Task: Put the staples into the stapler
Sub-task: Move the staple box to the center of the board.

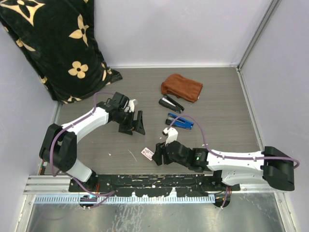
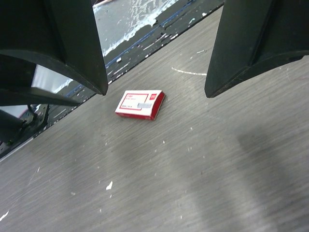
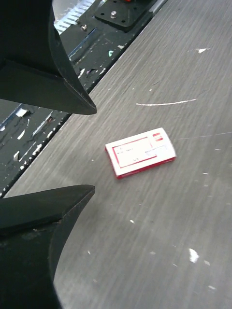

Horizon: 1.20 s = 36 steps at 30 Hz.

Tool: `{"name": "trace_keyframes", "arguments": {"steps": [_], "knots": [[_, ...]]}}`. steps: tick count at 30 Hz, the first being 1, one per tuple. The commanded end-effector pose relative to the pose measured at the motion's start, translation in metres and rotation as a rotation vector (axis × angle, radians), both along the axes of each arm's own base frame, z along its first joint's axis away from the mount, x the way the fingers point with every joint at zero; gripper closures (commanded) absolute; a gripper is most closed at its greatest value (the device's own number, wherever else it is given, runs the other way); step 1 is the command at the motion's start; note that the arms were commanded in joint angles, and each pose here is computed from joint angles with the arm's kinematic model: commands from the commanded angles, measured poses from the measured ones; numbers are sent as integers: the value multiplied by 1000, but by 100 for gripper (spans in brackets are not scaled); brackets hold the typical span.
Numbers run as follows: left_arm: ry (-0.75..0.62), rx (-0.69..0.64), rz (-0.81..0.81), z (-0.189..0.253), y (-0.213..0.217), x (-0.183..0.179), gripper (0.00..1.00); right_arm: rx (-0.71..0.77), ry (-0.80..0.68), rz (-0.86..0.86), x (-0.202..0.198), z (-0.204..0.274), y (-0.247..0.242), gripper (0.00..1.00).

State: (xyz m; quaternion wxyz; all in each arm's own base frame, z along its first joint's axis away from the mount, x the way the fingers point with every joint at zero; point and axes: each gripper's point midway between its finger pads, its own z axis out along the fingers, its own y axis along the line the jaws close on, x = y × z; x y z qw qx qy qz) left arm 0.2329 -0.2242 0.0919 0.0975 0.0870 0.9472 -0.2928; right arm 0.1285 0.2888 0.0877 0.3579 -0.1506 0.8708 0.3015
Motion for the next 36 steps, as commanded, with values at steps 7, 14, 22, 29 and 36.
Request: {"name": "trace_keyframes", "arguments": {"steps": [7, 14, 22, 29, 36], "knots": [[-170, -10, 30, 26, -8, 43, 14, 64, 97, 33, -21, -9, 62, 36], [-213, 64, 22, 28, 3, 50, 13, 58, 132, 65, -23, -24, 87, 39], [-243, 76, 23, 33, 7, 51, 8, -4, 134, -14, -14, -47, 82, 40], [-250, 71, 23, 34, 7, 51, 8, -81, 78, -95, -1, -48, 54, 39], [-232, 27, 0, 34, -1, 47, 8, -120, 70, -145, 14, -53, 24, 37]]}}
